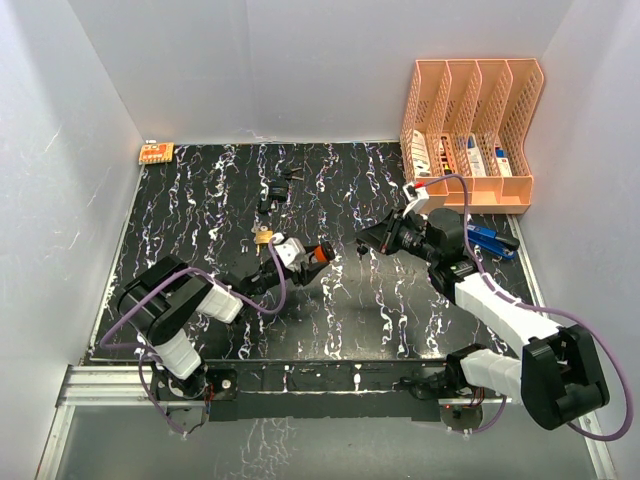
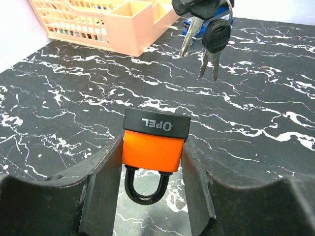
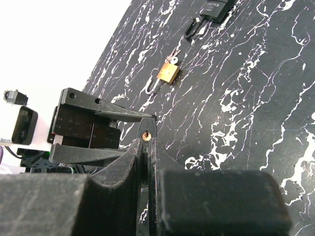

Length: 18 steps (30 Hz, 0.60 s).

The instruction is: Unlock with the key

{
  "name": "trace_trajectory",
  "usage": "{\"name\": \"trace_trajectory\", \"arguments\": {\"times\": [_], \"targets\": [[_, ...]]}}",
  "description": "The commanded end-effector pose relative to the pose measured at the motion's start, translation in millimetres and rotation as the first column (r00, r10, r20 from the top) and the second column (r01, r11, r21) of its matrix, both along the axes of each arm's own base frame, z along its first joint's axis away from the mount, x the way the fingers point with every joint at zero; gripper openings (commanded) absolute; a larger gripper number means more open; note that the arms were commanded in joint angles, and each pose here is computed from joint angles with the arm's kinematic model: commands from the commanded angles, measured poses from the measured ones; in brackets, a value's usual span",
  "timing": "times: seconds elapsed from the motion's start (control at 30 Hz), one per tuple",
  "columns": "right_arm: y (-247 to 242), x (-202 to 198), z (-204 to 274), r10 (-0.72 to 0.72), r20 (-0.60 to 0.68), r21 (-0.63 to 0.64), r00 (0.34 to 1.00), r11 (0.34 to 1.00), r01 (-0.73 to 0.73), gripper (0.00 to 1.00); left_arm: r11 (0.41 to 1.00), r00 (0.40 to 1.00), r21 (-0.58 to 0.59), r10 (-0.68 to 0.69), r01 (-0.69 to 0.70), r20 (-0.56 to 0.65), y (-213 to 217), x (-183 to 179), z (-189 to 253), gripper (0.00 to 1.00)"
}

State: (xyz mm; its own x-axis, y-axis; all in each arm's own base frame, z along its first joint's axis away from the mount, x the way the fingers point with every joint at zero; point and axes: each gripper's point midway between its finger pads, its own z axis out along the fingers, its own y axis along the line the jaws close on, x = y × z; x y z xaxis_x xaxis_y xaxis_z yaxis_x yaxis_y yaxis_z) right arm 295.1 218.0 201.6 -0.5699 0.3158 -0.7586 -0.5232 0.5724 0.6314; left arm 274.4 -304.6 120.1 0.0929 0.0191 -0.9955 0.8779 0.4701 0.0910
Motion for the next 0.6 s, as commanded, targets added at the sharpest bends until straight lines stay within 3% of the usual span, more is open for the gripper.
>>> {"name": "trace_trajectory", "arguments": {"times": [0.0, 0.57], "targets": [[4, 0, 25, -0.012, 0.068, 0.033, 0.998, 0.999, 0.010, 0.00, 0.996, 0.987, -0.066, -0.044, 0.055, 0.153, -10, -3, 36, 0.00], [23, 0, 21, -0.027, 0.038, 0.023, 0.999, 0.999, 0.026, 0.00, 0.999, 0.960, -0.033, -0.017, 0.027, 0.279, -14, -4, 45, 0.00]]}}
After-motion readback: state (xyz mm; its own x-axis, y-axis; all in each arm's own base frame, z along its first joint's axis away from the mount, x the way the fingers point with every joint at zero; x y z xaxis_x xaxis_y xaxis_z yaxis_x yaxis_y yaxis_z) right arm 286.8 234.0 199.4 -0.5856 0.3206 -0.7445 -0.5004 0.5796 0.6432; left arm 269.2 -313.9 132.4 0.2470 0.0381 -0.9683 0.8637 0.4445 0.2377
